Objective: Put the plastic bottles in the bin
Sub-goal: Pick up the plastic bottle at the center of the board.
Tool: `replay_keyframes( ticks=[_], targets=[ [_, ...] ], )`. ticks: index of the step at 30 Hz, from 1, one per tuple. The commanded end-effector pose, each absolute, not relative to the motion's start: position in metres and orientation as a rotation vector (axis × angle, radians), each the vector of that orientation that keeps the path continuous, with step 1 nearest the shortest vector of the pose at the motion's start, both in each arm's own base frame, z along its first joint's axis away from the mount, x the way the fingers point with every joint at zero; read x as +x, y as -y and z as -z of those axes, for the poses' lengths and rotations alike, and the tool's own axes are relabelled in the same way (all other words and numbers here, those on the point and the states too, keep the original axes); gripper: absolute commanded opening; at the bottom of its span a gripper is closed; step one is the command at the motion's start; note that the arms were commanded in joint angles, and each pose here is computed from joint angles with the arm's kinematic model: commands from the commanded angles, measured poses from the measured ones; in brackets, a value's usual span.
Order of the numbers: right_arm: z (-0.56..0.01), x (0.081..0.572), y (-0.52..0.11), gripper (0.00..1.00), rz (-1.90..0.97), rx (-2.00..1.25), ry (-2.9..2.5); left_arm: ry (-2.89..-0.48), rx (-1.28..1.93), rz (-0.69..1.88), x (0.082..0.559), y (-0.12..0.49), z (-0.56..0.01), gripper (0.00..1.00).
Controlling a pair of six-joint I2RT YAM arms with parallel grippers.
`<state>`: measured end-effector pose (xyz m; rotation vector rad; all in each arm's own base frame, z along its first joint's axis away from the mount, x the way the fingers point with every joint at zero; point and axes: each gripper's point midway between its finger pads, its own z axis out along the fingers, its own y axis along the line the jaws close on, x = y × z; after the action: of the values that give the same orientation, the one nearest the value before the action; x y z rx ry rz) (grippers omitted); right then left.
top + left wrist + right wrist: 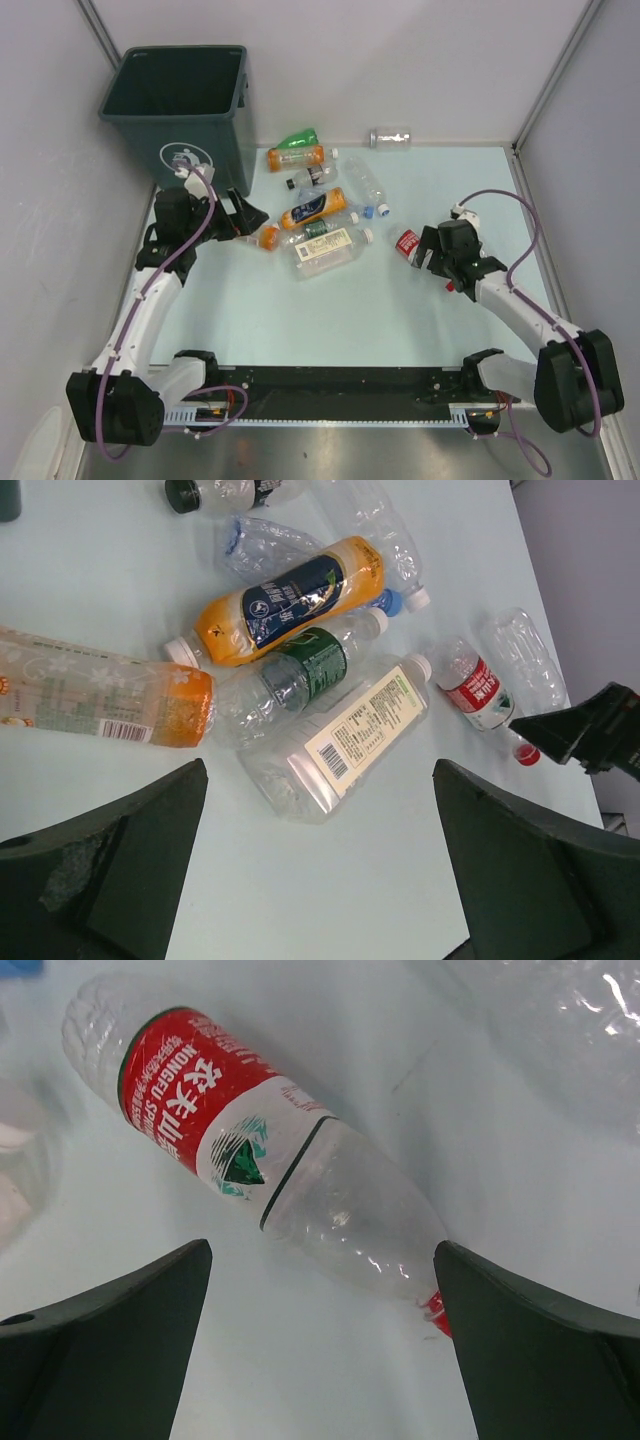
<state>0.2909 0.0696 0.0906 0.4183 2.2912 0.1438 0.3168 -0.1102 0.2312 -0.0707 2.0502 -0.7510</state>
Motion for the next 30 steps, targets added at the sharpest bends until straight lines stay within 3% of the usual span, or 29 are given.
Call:
replay_keyframes(
  ticks=[1,16,19,25,30],
  targets=[
    [-0.103,0.311,-0.08,0.99,-0.144,0.177,-2.295,-2.003,-0.034,0.821,0.318,0.119,-0.244,1.0],
    [-0.057,0.314,-0.094,0.94,-0.084,0.081,-2.443,-2.02,-0.026,0.867,0.317,0.125,-0.239,1.0],
    [-0.058,0.316,-0.094,0.88,-0.07,0.101,-2.433,-2.02,-0.024,0.87,0.318,0.125,-0.239,1.0],
    [-0.057,0.314,-0.098,0.46,-0.1,0.099,-2.441,-2.022,-0.023,0.876,0.317,0.126,-0.238,1.0],
    [-0.066,0.313,-0.102,0.36,-0.117,0.086,-2.422,-2.021,-0.016,0.883,0.316,0.127,-0.239,1.0]
  ],
)
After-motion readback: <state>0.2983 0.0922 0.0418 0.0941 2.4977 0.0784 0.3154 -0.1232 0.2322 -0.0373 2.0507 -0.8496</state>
